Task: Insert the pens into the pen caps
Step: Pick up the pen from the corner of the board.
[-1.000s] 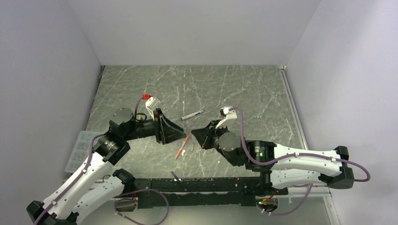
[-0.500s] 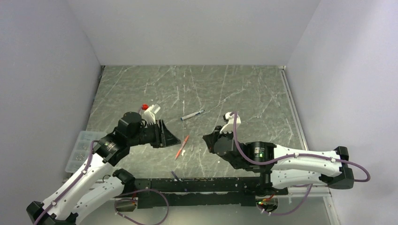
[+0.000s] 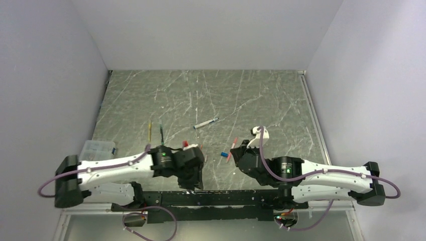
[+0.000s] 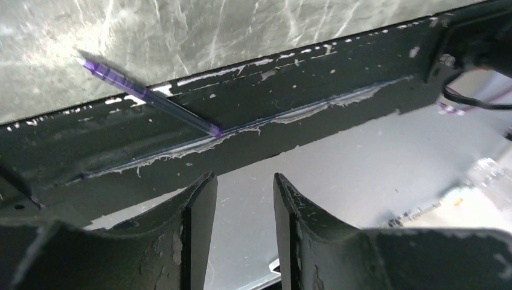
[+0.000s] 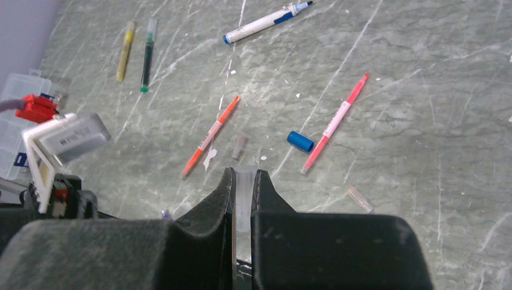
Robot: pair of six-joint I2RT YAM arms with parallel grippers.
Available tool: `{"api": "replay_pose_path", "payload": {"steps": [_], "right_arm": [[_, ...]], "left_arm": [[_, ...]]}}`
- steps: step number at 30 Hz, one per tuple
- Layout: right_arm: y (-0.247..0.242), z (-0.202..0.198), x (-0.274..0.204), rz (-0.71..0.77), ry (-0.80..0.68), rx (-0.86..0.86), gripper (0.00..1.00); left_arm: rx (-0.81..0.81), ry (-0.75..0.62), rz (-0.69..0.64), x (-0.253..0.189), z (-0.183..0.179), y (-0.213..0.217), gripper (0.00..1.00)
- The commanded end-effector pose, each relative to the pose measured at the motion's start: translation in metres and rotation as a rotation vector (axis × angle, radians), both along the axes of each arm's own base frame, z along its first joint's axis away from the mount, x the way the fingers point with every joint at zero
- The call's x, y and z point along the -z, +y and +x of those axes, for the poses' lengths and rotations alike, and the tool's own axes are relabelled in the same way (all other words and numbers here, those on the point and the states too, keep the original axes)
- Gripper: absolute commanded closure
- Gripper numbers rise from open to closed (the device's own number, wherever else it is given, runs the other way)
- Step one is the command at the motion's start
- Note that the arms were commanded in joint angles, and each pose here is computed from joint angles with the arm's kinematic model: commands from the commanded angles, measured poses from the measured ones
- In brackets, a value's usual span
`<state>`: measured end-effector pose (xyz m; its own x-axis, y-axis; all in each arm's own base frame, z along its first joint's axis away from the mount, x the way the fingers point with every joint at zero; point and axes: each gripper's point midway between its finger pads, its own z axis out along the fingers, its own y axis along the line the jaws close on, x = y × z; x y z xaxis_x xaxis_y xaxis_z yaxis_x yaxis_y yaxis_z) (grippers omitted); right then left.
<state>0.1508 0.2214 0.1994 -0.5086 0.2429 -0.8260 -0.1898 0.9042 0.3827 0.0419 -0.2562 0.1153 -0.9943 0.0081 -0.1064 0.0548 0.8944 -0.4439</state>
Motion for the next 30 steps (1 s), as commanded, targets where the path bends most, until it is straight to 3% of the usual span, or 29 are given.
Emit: {"api": "replay_pose_path", "payload": {"steps": [1, 6, 16, 30], "right_arm": [[-0.008, -0.001, -0.003, 0.060, -0.014, 0.004, 1.00], [-0.014, -0.006, -0.003, 0.104, -0.011, -0.031, 1.00], [-0.024, -0.012, -0.005, 0.147, -0.020, -0.075, 1.00], [-0.037, -0.013, -0.002, 0.148, -0.018, -0.065, 1.00]], "left_arm": [[-0.167, -0.022, 0.162, 0.005, -0.003, -0.001, 0.55], [-0.295, 0.043, 0.236, 0.021, -0.013, 0.006, 0.49], [-0.483, 0.122, 0.371, 0.061, -0.020, 0.021, 0.50], [-0.575, 0.119, 0.324, 0.088, 0.012, 0.026, 0.52]]}}
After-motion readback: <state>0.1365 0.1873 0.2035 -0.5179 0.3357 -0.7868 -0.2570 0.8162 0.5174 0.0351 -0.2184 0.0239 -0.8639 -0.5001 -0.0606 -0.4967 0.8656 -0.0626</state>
